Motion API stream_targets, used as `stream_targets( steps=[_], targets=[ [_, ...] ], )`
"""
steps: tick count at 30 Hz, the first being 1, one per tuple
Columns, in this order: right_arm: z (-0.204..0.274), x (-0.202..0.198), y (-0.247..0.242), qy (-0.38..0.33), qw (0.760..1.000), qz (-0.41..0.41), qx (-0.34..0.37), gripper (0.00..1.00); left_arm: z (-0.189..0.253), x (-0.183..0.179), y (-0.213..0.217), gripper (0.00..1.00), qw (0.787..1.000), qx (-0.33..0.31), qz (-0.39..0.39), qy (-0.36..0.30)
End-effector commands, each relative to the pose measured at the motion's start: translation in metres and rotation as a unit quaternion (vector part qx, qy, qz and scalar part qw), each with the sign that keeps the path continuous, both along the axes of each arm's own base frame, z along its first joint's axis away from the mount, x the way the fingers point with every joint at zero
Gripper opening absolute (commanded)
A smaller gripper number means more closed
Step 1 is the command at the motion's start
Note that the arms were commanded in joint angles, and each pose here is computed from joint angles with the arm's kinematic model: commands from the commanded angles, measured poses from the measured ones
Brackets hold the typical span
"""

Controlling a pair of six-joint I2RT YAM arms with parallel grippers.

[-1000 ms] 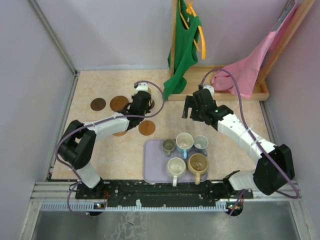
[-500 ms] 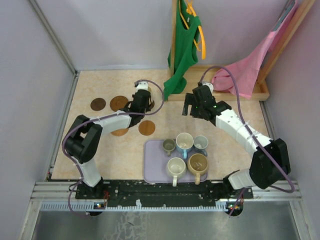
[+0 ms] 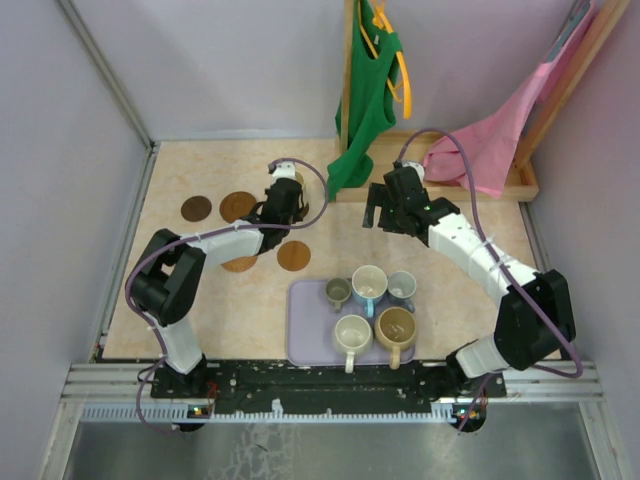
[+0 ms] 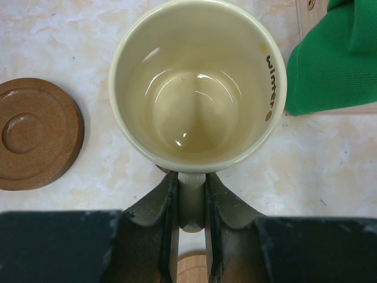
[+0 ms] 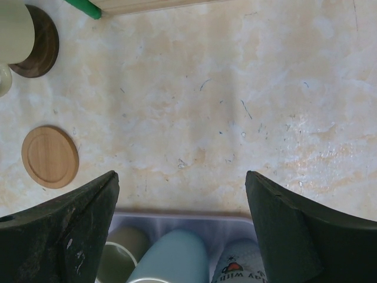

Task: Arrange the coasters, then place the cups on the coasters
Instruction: Place the cup on the coaster.

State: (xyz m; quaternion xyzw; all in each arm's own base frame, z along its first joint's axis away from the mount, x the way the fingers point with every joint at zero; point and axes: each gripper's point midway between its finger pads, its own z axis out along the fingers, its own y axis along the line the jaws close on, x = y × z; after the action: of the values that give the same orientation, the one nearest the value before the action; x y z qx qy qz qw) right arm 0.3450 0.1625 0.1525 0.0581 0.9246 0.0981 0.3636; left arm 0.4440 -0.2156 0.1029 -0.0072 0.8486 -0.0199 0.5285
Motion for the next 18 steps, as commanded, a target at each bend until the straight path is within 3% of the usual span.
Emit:
stream_targets(
  steps=[1,18],
  targets=[
    [0.024,0.016,0.004,-0.035,0.999,0.002,0.013,0.89,0.033,0.019,-0.008,0.0,0.998,-0.043,0.015,-0.052],
    [0.023,0.016,0.004,-0.033,0.999,0.004,0.013,0.89,0.02,0.019,-0.007,0.0,0.998,-0.037,0.019,-0.038]
  ],
)
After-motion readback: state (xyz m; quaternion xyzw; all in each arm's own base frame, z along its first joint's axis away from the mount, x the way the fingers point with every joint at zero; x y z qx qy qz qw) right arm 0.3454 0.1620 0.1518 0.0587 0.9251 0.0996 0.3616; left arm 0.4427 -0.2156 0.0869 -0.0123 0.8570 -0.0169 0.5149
